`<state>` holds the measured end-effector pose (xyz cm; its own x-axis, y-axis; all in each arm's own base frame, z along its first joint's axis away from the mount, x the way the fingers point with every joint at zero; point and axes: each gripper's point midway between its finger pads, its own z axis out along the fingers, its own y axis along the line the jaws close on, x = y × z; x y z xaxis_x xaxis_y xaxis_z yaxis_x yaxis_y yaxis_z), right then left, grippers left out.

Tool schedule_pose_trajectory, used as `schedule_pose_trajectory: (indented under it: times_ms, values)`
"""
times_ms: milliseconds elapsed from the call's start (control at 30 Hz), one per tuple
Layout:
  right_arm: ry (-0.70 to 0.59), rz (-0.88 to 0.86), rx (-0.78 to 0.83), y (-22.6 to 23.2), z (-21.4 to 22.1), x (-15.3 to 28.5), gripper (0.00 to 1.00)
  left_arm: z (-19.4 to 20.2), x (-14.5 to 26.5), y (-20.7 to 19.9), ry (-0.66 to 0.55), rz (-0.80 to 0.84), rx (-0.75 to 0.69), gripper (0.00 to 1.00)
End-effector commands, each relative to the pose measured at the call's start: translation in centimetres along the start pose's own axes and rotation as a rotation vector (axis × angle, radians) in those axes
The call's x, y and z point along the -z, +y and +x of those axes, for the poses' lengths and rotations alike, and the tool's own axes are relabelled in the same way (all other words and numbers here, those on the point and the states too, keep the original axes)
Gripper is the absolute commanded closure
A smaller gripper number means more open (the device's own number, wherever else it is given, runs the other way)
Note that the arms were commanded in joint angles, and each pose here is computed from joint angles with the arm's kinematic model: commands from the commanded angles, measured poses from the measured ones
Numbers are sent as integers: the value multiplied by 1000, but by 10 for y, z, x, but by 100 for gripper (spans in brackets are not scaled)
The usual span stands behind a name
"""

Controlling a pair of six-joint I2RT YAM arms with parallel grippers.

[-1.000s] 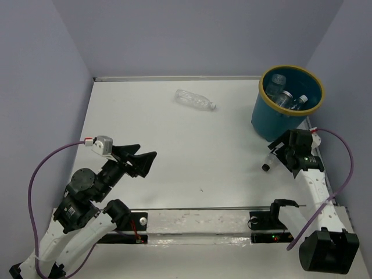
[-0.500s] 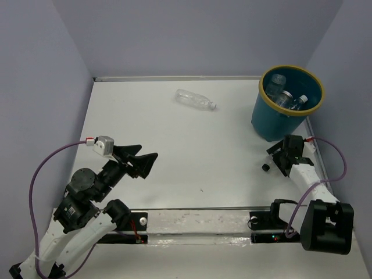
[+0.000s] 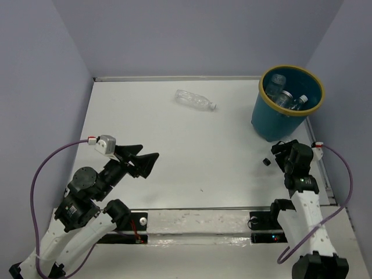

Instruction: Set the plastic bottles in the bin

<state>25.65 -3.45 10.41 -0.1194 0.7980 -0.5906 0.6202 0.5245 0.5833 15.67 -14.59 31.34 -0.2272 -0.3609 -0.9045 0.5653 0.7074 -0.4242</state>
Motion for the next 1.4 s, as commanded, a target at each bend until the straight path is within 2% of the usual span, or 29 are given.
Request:
schedule_pose_trajectory:
  times_ms: [0,100,200,300,400,467,500,567,700,733,800,867,933,1033,1200,1233,1267,1300,1333,1367]
  values:
    - [158,-202,-42,37,15,52,60,-6,-4,-2,-27,15,-17,7]
    - [300,-347,-52,63,28,95,61,0,-10,1,-2,-5,-18,7]
    - [385,-481,-42,84,31,141,61,5,-16,6,25,-31,-18,7]
    - [377,-605,19,106,14,186,61,4,-20,16,22,-82,-3,7]
    - [328,-760,125,151,-21,234,63,8,-25,22,35,-123,43,7]
    - [223,-821,256,173,-49,253,63,9,-27,27,42,-165,88,6]
    - [113,-809,284,193,-81,258,63,8,-28,32,20,-210,159,4]
    - [-55,-787,346,212,-118,248,65,9,-32,29,-12,-185,223,1]
    - [-192,-616,350,233,-161,165,69,24,-50,27,-16,-167,350,1]
    - [-180,-550,349,235,-163,133,70,28,-54,30,-10,-184,371,1]
    - [-278,-449,368,236,-188,105,71,37,-66,41,11,-245,373,1]
    - [-317,-381,390,240,-203,81,71,36,-74,50,-7,-299,396,1]
    - [-357,-336,400,240,-214,69,71,43,-83,58,-2,-348,421,1]
    - [-457,-272,402,234,-234,55,71,36,-102,64,-63,-379,469,1]
    - [-482,-176,385,214,-232,12,69,41,-141,75,-49,-448,452,1]
    - [-472,-159,381,210,-229,5,67,41,-147,76,-49,-458,450,1]
    - [-462,-147,367,206,-225,-1,59,31,-157,75,-76,-461,447,1]
    - [-453,-126,364,199,-220,-8,51,44,-170,83,-45,-497,432,1]
    - [-459,-136,343,199,-220,-7,29,32,-181,80,-65,-497,433,1]
    - [-453,-144,336,198,-217,-7,19,34,-190,84,-62,-517,428,1]
